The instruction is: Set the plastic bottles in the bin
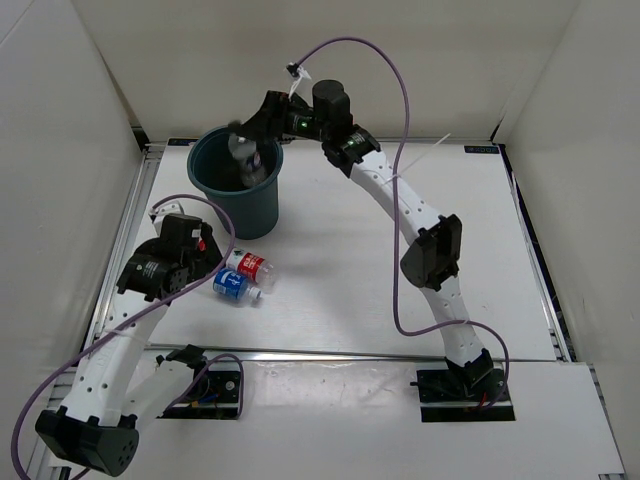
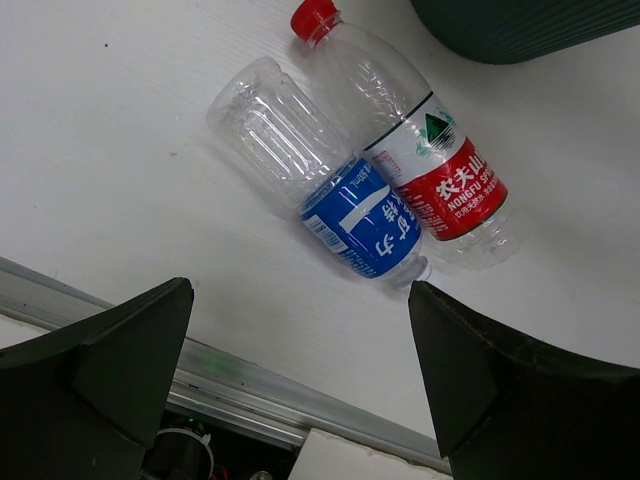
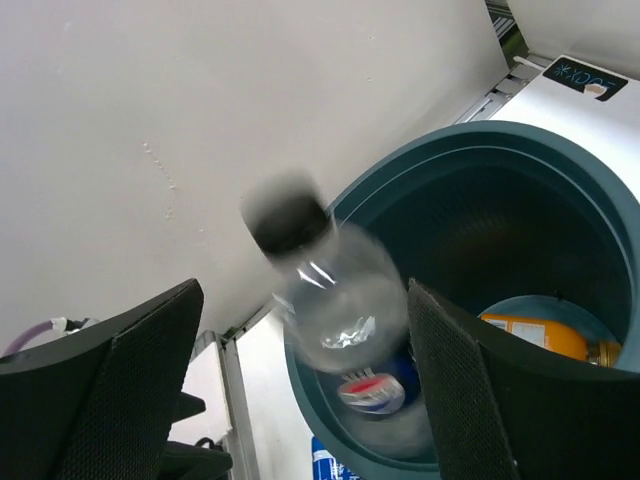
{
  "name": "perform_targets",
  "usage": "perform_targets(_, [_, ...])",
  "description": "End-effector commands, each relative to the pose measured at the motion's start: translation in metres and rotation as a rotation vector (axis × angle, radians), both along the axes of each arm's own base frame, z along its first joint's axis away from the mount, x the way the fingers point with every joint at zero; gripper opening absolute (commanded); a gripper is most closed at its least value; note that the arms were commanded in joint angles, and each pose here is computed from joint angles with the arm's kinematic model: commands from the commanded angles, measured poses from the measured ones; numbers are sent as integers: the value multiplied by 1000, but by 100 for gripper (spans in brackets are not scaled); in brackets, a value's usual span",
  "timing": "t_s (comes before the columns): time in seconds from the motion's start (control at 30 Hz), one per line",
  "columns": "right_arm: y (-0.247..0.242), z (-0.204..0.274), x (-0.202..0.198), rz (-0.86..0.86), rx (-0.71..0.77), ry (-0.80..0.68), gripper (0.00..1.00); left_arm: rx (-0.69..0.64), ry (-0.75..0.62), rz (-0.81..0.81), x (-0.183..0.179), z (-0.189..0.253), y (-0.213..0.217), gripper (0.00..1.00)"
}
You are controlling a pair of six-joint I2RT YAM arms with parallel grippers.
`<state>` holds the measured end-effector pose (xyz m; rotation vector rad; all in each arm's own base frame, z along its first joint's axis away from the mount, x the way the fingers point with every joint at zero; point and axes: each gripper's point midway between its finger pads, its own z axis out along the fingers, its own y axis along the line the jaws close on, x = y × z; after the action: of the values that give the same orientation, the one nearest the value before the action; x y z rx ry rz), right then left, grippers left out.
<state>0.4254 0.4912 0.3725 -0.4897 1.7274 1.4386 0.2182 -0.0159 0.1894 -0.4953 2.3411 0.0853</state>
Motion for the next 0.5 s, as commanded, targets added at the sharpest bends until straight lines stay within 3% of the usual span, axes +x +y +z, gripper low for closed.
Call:
perform_targets(0.0, [8, 16, -6, 12, 21, -106, 86, -25, -46, 34, 6, 9, 0, 100])
perform_targets(0.13, [-1, 27, 3, -40, 13, -150, 90, -19, -43, 50, 7, 7, 1, 100])
perform_targets(0.33, [-67, 76, 22, -252, -53, -244, 90, -14, -98, 173, 15, 19, 13, 100])
perform_targets(0.47, [-118, 78, 27, -382, -128, -201, 91, -151, -129, 355, 14, 3, 15, 100])
